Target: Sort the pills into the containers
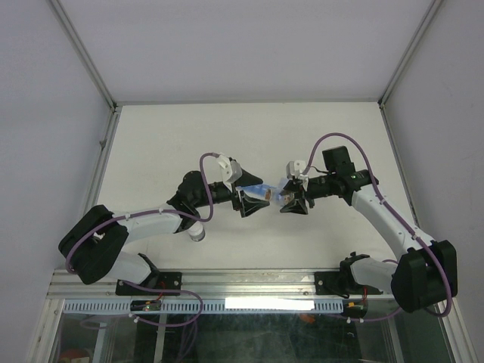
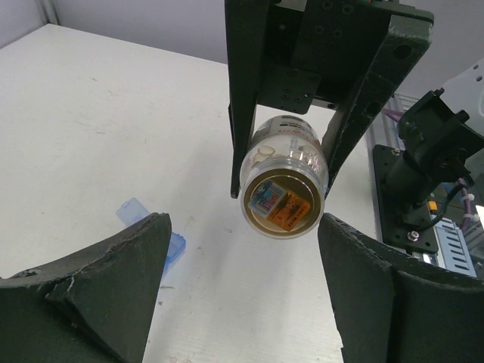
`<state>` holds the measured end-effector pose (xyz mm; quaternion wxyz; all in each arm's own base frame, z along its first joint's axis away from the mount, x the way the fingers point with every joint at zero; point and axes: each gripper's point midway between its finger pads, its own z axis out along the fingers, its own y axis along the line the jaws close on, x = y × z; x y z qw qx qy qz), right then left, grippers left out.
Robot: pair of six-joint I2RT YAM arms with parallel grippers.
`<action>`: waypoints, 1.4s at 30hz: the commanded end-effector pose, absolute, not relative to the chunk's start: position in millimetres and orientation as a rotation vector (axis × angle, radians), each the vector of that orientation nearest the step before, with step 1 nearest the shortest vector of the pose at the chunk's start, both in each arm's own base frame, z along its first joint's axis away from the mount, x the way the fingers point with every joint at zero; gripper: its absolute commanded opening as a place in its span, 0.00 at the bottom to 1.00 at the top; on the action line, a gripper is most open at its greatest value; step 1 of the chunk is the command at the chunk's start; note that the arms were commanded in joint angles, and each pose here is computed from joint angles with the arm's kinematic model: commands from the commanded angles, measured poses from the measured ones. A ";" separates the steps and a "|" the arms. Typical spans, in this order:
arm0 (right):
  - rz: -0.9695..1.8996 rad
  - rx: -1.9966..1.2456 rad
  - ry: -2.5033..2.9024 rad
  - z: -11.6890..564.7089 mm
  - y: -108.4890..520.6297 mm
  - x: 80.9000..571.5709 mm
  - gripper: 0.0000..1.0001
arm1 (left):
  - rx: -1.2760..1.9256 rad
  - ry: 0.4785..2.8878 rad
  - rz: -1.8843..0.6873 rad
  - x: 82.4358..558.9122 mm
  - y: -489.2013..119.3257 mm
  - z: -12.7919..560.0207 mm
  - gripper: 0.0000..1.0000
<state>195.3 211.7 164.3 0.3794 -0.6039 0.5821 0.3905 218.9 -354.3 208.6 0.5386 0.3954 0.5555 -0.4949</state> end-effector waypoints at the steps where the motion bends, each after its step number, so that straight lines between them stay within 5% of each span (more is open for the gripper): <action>1: 1.010 -1.554 1.417 178.5 216.9 195.9 0.00 | 0.984 1.128 -1.235 207.7 -358.7 247.9 0.80; 19: 1.009 -1.558 1.409 179.4 217.5 194.9 0.00 | 1.076 1.171 -1.262 208.7 -370.4 229.0 0.64; 24: 1.011 -1.558 1.412 178.8 217.4 194.7 0.00 | 1.067 1.185 -1.281 207.9 -370.8 228.2 0.48; 29: 1.017 -1.558 1.418 177.2 217.5 194.7 0.00 | 1.005 1.211 -1.326 208.2 -370.4 233.6 0.20; 32: 1.016 -1.558 1.429 175.5 217.2 196.2 0.00 | 0.869 1.274 -1.402 211.0 -368.9 242.3 0.00; 36: 1.022 -1.541 1.449 176.1 218.1 199.0 0.00 | 0.454 1.537 -1.530 229.0 -367.8 239.2 0.00; 42: 1.035 -1.482 1.511 177.3 220.3 208.5 0.00 | 0.058 1.621 -1.499 235.7 -357.5 234.1 0.00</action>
